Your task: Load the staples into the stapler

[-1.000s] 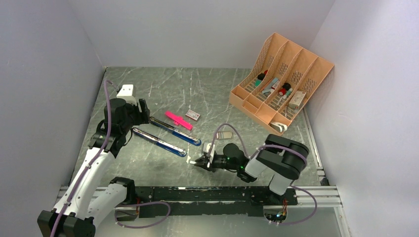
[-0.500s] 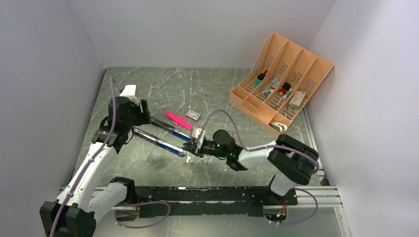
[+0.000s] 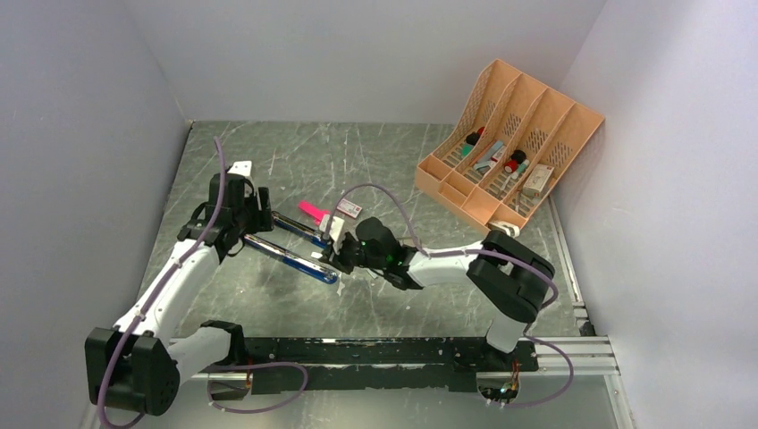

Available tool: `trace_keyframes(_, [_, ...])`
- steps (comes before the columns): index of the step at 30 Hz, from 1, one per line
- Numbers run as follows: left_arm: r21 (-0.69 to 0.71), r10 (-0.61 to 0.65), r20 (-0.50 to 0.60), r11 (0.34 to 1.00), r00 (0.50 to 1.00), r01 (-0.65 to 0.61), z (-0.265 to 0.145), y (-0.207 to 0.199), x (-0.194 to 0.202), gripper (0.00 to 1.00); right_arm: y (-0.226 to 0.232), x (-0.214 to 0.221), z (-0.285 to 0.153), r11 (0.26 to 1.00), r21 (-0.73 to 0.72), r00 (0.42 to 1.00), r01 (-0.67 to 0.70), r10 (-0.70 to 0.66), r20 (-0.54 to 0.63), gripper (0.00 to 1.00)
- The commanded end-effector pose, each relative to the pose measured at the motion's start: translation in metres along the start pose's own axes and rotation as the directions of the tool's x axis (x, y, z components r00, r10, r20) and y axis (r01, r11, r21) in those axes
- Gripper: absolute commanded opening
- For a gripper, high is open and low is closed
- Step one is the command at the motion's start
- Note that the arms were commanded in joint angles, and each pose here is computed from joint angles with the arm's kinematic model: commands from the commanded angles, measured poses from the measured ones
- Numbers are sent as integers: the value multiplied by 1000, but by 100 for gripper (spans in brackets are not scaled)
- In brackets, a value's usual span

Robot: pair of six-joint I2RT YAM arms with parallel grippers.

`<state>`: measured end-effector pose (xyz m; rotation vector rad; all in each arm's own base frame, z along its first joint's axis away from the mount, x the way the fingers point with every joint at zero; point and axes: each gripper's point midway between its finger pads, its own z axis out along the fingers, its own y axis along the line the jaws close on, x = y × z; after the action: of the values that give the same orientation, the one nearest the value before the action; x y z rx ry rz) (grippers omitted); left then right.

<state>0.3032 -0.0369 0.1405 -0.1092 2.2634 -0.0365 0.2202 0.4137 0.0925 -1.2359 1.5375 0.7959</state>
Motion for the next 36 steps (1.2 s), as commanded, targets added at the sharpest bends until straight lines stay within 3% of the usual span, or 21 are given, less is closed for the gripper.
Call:
trace_keyframes(1, [-56, -35, -34, 998, 999, 33, 2, 12, 2, 73, -11, 5, 8, 996, 59, 995, -67, 71, -74, 0])
trace_keyframes(10, [-116, -33, -35, 993, 999, 29, -3, 23, -2, 72, -12, 6, 21, 992, 81, 985, -98, 108, -131, 0])
trace_keyframes(17, [-111, -34, 35, 993, 999, 38, -11, 25, -13, 72, 3, 4, 30, 995, 38, 988, -87, 91, -128, 0])
trace_keyframes(25, [-237, -67, 71, 968, 995, 82, -19, 46, -18, 74, 1, 13, 34, 992, 89, 980, -90, 104, -167, 0])
trace_keyframes(36, [-184, -52, 67, 981, 996, 63, -15, 37, -18, 75, 7, 8, 39, 992, 80, 983, -101, 111, -144, 0])
